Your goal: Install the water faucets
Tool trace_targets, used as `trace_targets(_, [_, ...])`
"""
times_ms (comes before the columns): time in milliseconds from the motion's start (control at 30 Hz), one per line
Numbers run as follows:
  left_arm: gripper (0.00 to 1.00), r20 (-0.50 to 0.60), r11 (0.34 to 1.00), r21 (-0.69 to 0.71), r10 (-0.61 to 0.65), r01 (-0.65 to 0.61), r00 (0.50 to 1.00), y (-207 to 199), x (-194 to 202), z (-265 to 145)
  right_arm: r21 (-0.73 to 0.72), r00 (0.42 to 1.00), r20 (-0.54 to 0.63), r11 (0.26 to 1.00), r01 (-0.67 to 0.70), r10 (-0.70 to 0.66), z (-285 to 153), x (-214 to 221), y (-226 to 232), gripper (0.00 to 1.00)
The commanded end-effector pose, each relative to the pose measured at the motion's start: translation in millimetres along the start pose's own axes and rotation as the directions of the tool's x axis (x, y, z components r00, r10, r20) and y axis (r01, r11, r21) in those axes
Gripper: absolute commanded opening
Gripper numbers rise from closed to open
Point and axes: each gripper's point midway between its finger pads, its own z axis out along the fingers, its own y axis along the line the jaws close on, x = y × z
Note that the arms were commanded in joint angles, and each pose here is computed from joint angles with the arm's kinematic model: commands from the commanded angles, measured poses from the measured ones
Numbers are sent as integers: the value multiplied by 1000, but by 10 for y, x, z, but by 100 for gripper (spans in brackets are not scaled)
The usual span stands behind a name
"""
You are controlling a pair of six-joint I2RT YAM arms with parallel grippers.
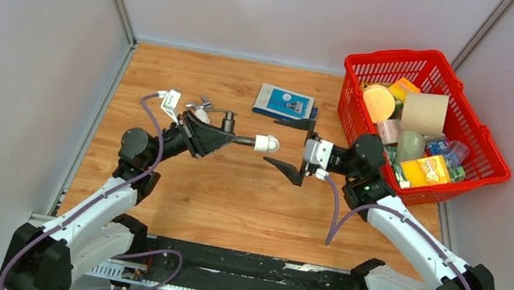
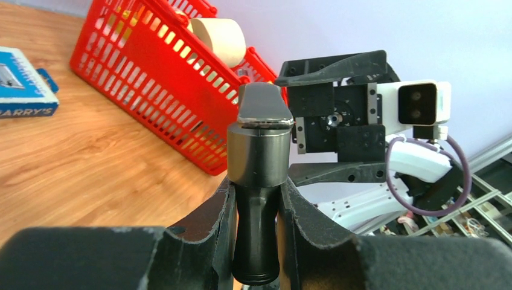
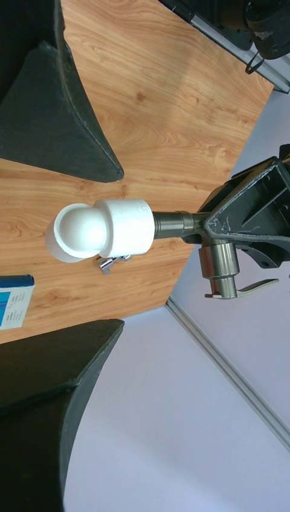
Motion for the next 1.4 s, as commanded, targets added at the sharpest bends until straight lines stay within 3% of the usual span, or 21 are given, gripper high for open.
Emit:
trace_targets(0, [0,62,989,141,45,-54,997,-467,-286,44,-52,997,65,998,47,-43,70,-208,-38,88])
trace_targets(733, [0,73,977,213,1,-17,997,-681,-399,66,-112,994,105,994,10,2,173,-240,2,66])
trace_targets(1367, [0,78,977,212,-29,11,997,-672,-404,61,-131,990,142,991,-4,23,235,-341,7,54])
